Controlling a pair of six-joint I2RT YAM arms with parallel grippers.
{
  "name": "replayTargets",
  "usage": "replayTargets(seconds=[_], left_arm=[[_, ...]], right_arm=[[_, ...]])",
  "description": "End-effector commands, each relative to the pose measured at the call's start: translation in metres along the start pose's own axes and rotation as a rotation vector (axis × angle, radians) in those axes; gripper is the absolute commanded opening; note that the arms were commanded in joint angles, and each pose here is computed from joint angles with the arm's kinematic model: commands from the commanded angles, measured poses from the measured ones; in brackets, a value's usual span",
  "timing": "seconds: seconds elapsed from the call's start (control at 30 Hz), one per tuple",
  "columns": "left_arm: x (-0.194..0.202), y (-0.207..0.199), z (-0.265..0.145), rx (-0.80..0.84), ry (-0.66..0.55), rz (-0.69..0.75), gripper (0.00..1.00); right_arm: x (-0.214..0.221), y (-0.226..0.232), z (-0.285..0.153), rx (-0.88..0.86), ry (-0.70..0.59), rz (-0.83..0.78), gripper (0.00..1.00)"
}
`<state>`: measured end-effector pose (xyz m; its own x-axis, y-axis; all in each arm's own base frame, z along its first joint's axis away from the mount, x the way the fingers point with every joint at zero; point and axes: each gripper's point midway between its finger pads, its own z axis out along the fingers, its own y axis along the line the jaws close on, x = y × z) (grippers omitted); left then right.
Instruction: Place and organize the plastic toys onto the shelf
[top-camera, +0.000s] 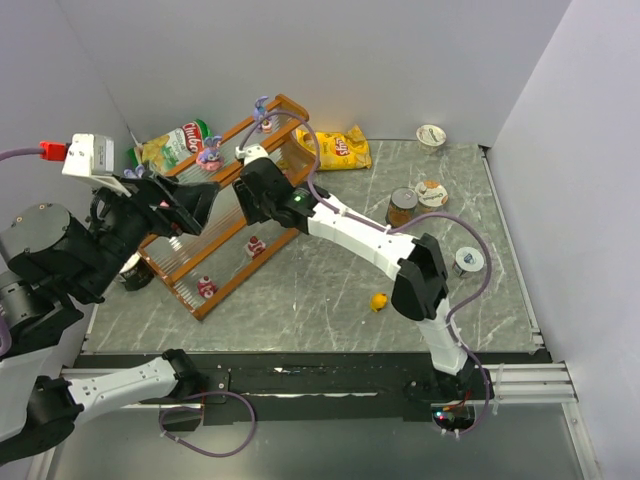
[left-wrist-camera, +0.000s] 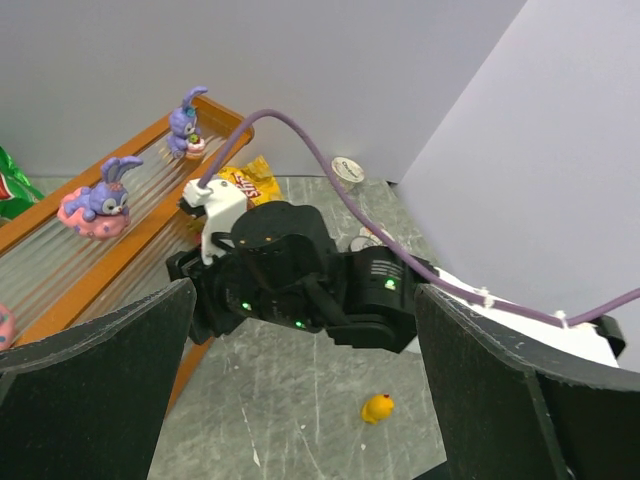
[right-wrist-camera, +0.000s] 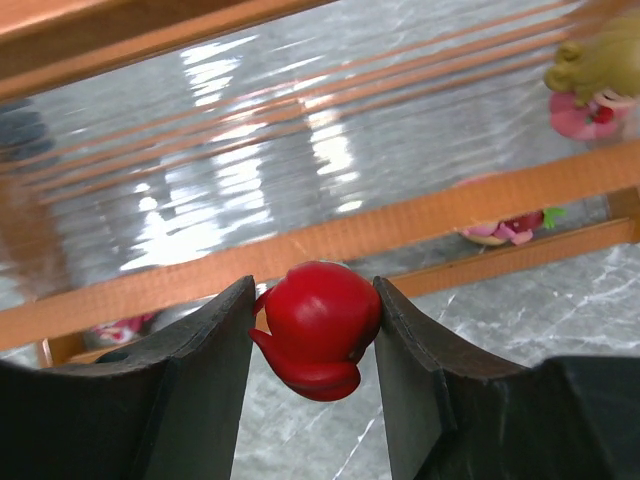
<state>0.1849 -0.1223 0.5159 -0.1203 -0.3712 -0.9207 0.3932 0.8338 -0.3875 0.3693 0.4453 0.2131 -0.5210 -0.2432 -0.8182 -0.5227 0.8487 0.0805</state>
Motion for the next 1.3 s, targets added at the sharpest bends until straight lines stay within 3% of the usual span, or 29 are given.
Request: replayTargets(seconds=[0.0,0.7,1.27], left_arm=[[-0.004,0.004,-0.007,-0.012,-0.017,-0.019,0.96],[-0.002,0.018,-0.019,-0.045,-0.028,-0.017,0.96],[-0.004,0.024,-0.024,-0.062,-0.043,-0.025,0.96]], right_arm=[[-0.034,0.003,-0.006,0.006,-0.084,-0.003,0.42],[-0.033,0.015,0.023,-0.005,-0.085,-0.003,0.44],[-0.019,0.026,0.042,0.01,-0.086,-0.096,0.44]])
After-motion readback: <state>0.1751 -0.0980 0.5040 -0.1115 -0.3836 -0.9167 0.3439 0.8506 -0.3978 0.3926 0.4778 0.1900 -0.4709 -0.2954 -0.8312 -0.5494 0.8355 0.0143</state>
